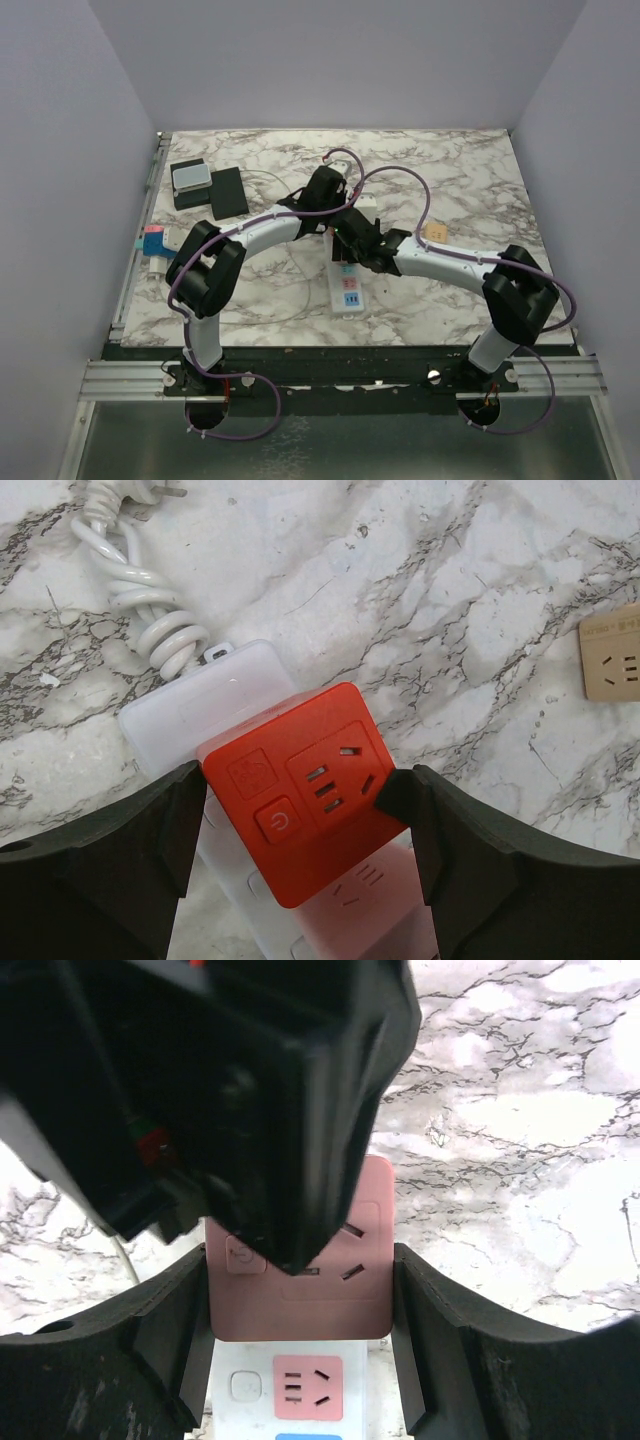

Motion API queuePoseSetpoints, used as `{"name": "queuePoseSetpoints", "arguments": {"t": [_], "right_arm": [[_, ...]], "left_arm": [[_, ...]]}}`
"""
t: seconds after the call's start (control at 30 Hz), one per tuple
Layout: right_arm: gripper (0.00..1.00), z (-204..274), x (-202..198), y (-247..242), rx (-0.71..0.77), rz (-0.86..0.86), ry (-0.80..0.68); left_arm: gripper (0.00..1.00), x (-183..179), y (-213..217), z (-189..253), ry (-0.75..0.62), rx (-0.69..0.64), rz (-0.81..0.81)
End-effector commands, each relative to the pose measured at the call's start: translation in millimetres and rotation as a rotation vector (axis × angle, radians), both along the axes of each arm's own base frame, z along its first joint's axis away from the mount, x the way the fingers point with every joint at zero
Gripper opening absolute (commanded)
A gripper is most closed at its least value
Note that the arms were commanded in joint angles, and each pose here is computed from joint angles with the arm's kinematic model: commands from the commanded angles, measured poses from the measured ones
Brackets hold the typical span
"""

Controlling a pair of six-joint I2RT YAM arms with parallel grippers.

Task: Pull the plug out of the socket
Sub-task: Remove the plug from the socket.

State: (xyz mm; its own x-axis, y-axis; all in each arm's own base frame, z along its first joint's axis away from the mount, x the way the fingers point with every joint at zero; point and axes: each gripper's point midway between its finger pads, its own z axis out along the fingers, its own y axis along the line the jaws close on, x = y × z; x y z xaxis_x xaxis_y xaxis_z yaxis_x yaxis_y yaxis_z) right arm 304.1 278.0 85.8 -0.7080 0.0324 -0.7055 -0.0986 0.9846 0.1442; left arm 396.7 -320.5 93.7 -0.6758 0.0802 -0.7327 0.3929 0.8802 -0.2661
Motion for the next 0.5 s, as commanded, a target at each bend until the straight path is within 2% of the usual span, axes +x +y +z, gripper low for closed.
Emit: {"name": "queuePoseSetpoints", "arguments": {"t": [0.0,0.27,0.47], "right_arm": [[0.0,11.9,2.5,3.8,-0.084,-0.062,-0.067],[0.0,4.4,-7.6,21.1,-0.155,-0.063,-0.078],[0.0,14.5,-9.7,26.9,-0.062,-0.049,-0.08]], "left_arm": [[0.21,-28.3,35.7,-70.2,0.174,0.195,-0.003],[0.2,-29.3,34.7,-71.1,0.18,0.19,-0.006],[0.19,-29.1,35.4,-71.9,0.178,0.194,-0.007]]}}
